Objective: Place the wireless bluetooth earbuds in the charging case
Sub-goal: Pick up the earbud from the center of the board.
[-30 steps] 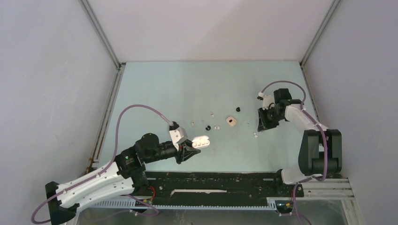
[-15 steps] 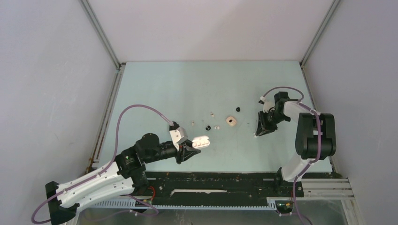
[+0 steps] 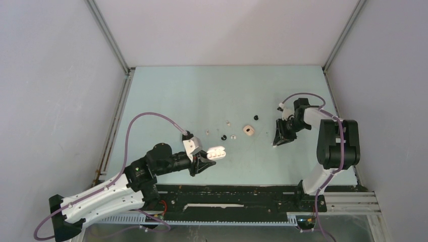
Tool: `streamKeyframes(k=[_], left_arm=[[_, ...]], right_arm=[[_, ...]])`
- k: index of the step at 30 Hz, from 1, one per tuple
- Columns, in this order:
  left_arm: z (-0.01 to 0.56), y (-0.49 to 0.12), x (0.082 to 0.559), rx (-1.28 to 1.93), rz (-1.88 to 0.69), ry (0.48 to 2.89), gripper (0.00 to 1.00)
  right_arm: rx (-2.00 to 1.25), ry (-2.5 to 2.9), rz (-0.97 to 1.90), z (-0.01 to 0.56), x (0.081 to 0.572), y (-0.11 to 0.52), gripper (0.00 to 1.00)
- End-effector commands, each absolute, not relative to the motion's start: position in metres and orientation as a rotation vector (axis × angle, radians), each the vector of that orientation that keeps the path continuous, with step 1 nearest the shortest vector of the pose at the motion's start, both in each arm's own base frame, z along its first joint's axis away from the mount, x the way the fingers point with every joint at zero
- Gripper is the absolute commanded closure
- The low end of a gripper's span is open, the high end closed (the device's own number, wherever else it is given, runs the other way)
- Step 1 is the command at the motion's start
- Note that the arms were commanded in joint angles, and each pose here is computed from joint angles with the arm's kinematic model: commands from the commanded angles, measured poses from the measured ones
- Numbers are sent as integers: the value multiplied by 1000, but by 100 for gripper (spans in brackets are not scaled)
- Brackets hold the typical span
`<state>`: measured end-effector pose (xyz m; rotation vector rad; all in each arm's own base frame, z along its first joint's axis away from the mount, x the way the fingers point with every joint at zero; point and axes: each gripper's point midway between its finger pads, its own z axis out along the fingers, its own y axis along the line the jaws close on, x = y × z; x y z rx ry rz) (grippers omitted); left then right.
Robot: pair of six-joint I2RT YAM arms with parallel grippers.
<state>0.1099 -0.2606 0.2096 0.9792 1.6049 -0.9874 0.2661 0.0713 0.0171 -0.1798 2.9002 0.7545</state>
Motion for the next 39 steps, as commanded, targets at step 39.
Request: streamKeyframes(k=[39], left_arm=[[224, -263, 109, 992, -1003, 1550, 99]], right_arm=[[-251, 2863, 789, 21, 278, 81, 71]])
